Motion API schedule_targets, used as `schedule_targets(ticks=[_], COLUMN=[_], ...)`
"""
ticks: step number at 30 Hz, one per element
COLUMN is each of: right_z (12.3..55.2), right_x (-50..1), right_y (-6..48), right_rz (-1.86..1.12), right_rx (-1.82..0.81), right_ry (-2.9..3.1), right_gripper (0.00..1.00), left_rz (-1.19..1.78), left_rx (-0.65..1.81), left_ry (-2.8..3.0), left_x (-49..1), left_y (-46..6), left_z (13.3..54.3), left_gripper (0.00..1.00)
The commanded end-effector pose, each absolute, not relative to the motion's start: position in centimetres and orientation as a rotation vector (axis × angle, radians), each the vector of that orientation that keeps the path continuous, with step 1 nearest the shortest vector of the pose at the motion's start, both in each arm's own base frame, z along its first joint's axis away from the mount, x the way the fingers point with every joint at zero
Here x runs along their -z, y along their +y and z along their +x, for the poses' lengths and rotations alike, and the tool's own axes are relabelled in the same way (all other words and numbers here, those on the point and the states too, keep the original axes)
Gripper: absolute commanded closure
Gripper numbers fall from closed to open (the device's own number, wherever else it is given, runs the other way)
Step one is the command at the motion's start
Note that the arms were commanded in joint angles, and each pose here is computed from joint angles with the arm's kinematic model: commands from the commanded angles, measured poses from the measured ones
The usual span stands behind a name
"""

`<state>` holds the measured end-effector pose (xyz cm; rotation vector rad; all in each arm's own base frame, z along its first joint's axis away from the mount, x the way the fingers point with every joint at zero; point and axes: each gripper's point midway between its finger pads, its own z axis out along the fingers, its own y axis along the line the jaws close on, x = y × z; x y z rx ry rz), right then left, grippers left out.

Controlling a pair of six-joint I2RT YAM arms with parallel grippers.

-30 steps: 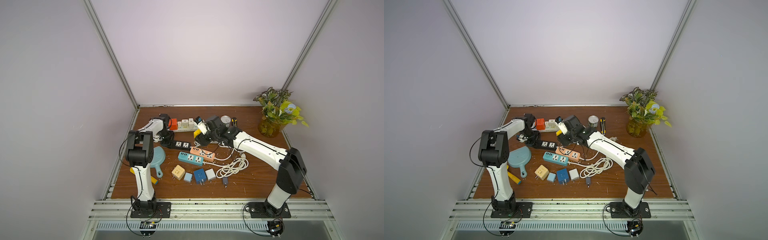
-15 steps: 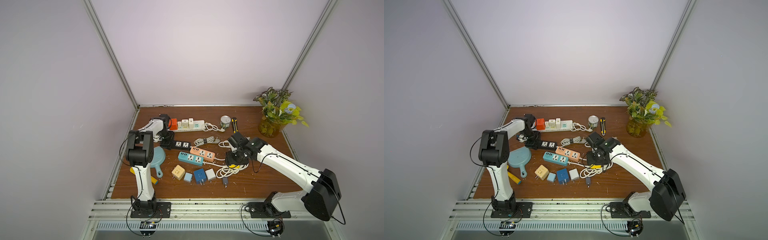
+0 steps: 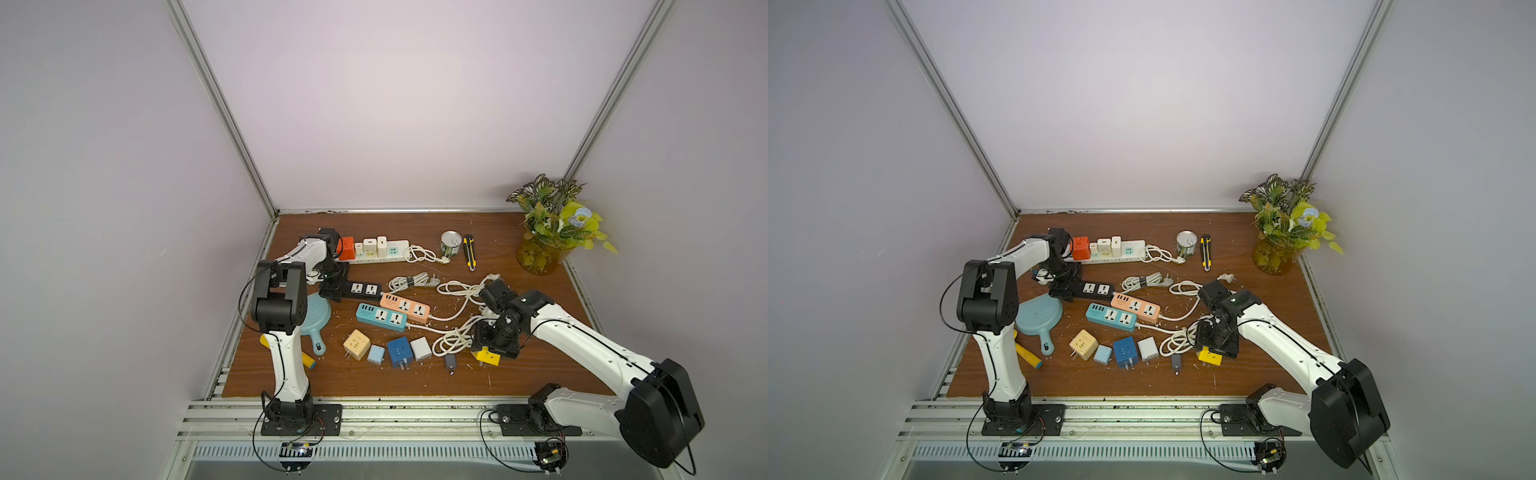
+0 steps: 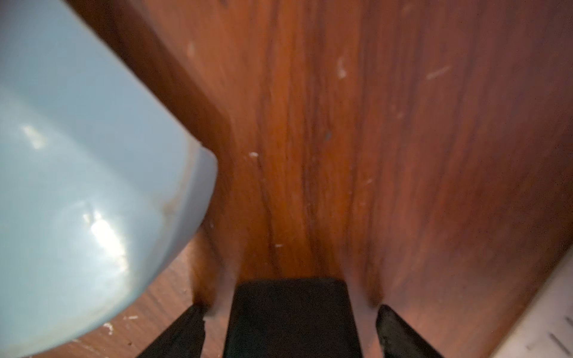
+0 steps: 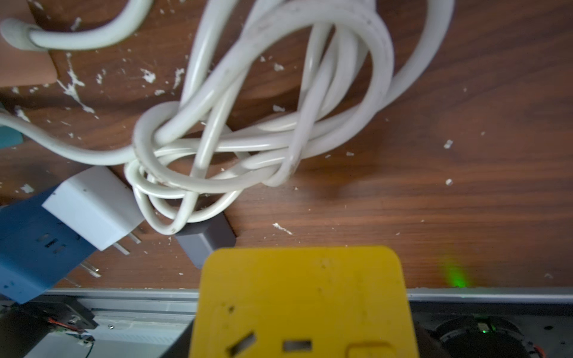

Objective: Pull the plug off the socket
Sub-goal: Place the plug at the center of the board.

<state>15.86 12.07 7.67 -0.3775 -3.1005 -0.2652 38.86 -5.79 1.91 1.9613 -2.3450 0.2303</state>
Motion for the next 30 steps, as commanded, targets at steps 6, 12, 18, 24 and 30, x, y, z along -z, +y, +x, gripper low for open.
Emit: schedule_targets(ticks=[6,12,18,24,30], right_z=[14.1,14.6,14.6,14.1,14.7], right_x=[-5.9,-4.6,-4.0,-3.2,-3.9], right_y=[11.5,11.6,11.6,11.6,11.5], right_rz=[-0.566,-0.618,-0.642,-0.67,-0.71], right_rx=[0.29,0.286,0.229,0.223,0.229], right_ry=[-2.977,-2.931,-2.876,-2.832,-2.852], right_gripper=[0.96,0.91,0.7,0.52,0.25], left_rz=[1.929,1.941,1.975,1.99,2.02], left_rx=[-0.136,-0.171,-0.241,-0.302,-0.319], left_ry=[-2.361,-2.364,-2.396,-2.402,-2.405], left_x=[-1.1,-2.1,-4.6,-6.1,-7.4], left_y=[-5.7,-5.9,-5.9,-6.2,-5.8], left_z=[37.0,37.1,37.3,37.5,38.2], left_gripper=[0.1,0.09,0.04,0.01,0.0])
